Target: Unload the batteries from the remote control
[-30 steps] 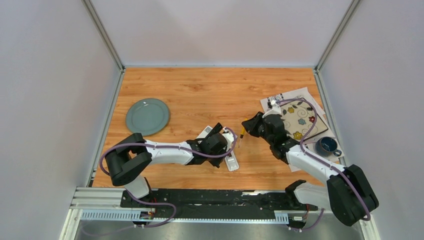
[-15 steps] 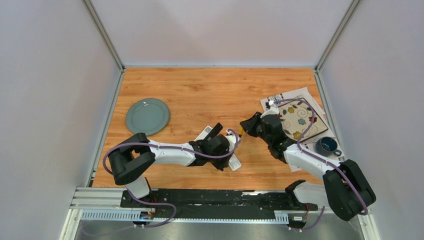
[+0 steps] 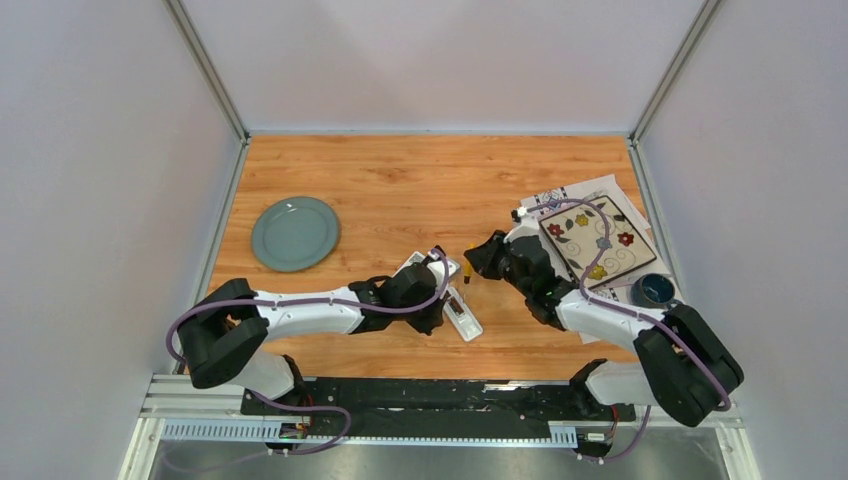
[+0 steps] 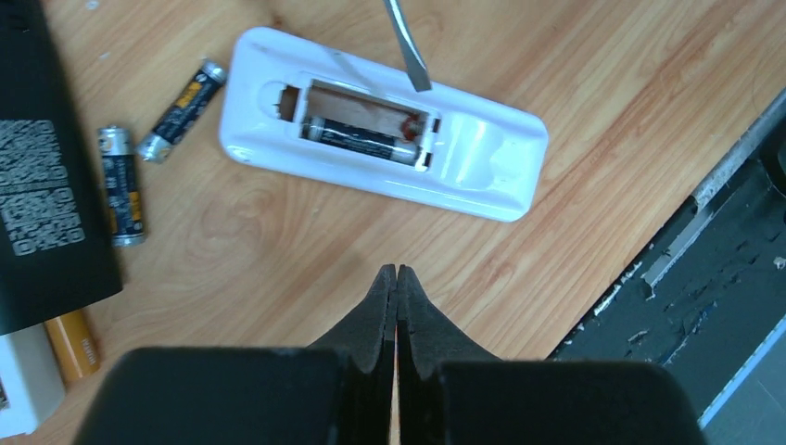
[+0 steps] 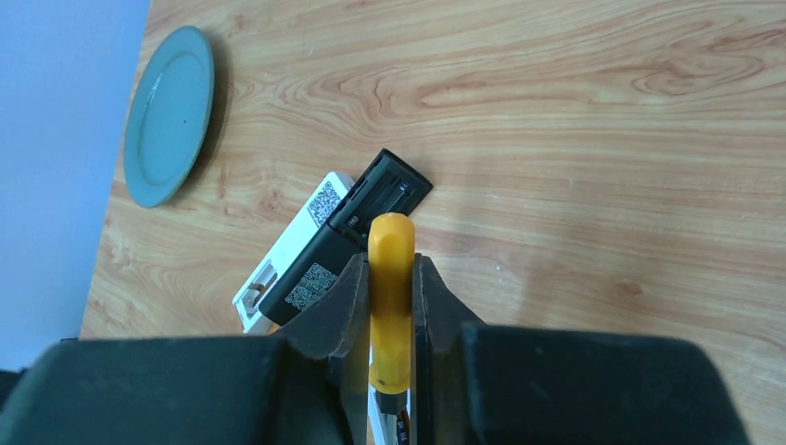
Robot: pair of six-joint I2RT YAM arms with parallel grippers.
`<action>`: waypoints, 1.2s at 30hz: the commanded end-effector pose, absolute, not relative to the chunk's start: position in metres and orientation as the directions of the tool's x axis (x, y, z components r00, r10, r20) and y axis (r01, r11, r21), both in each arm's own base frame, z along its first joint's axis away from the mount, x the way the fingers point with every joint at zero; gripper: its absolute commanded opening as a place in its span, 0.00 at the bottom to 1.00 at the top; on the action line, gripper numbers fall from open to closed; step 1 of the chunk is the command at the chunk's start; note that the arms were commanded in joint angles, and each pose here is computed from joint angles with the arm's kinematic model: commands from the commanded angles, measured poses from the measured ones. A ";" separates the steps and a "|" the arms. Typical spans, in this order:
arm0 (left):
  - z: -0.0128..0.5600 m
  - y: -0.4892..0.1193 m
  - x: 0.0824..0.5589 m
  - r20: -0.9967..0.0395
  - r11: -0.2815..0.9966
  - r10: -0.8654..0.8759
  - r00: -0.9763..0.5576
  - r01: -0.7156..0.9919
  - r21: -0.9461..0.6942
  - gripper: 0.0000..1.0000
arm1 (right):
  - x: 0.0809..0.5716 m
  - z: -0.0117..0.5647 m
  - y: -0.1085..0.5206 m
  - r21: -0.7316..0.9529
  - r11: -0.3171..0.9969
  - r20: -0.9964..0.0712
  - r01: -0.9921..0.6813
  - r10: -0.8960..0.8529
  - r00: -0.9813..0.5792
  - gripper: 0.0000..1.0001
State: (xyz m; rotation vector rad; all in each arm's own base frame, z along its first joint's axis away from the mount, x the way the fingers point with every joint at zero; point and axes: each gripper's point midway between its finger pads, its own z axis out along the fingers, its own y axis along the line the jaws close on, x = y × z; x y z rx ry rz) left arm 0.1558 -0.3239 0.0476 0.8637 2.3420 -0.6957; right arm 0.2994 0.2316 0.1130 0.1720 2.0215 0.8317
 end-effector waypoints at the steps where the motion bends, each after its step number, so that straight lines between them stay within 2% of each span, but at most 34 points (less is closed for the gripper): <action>1: 0.053 -0.317 0.162 -0.632 0.675 0.339 -0.697 0.648 -0.353 0.00 | 0.315 0.133 0.246 0.602 0.766 -0.741 -0.225 0.432 -0.514 0.00; 7: 0.043 -0.310 0.165 -0.578 0.693 0.271 -0.770 0.573 -0.437 0.00 | 0.318 0.121 0.255 0.548 0.819 -0.755 -0.172 0.396 -0.522 0.00; 17: 0.044 -0.327 0.161 -0.521 0.611 0.187 -0.833 0.514 -0.602 0.00 | 0.311 0.107 0.255 0.414 0.899 -0.830 -0.140 0.310 -0.464 0.00; 24: 0.032 -0.336 0.160 -0.480 0.604 0.186 -0.857 0.485 -0.632 0.00 | 0.307 0.101 0.251 0.348 0.929 -0.859 -0.124 0.264 -0.439 0.00; 36: 0.009 -0.326 0.167 -0.440 0.683 0.200 -0.876 0.446 -0.578 0.00 | 0.293 0.082 0.262 0.327 0.934 -0.850 -0.145 0.224 -0.476 0.00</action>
